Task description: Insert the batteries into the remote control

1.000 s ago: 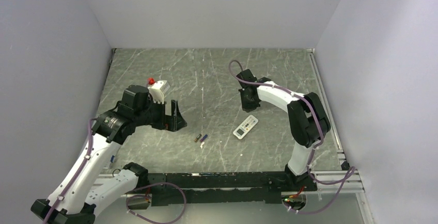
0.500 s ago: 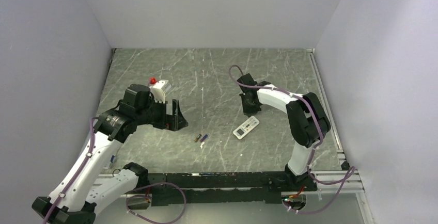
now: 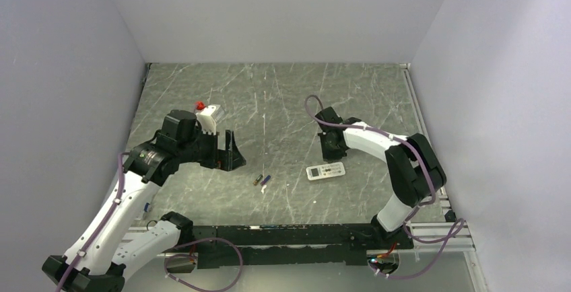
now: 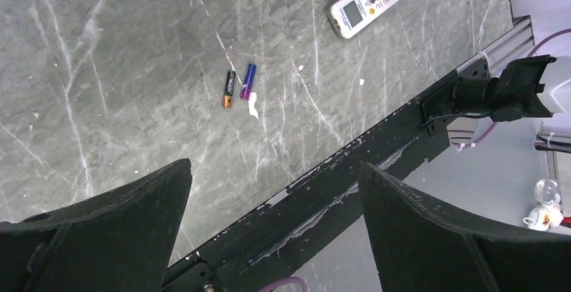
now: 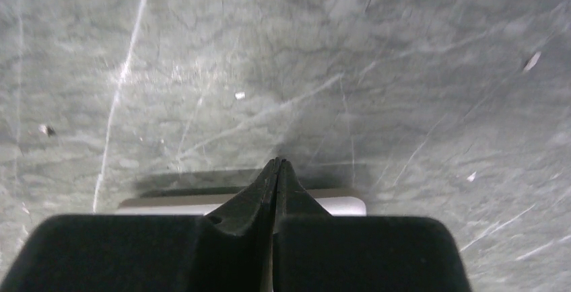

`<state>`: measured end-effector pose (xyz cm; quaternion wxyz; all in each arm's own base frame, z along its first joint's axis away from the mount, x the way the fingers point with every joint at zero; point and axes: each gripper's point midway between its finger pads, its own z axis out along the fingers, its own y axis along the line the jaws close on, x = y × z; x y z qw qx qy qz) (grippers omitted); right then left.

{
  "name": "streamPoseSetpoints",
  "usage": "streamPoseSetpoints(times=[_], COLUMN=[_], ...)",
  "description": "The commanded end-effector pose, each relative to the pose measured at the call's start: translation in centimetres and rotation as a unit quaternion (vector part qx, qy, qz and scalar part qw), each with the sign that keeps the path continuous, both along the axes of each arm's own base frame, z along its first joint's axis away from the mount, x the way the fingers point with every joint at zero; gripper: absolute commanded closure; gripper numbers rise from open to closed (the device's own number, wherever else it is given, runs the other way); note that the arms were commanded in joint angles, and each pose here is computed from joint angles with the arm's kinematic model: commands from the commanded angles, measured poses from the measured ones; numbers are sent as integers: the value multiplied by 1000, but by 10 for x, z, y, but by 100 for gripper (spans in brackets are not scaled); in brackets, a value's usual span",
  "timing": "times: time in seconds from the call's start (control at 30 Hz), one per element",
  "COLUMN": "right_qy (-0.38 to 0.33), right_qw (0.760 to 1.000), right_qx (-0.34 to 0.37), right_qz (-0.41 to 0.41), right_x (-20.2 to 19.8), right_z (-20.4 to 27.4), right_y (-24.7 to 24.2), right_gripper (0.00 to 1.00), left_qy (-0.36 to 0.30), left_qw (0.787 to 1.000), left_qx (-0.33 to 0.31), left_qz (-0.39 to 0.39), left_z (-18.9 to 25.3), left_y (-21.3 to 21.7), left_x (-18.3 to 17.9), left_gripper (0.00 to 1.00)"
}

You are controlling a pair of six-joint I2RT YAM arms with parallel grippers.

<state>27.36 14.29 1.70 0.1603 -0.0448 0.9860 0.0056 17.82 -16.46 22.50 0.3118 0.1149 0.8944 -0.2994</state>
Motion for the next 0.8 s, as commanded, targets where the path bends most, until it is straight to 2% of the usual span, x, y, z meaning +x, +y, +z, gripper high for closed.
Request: streamPoseSetpoints(times=[0.0,0.43,0.77], right_qy=[-14,-5,-23], right_qw=[1000,999,999], right_qx=[16,28,35], right_qz=[-10,-23,-10], right_x=[-11,-47,-61], right_z=[9,15,39], right_y=[3,-2,1], right_gripper=[100,100,100], left_qy=[-7,-3,-5], left_qw=[1000,999,999], left_qx=[-26,-33,-31], left_qz=[-5,-8,-7], left_z=[7,6,4], left_y=[-8,-11,-9], left_x=[2,3,1], left_gripper=[1,1,1])
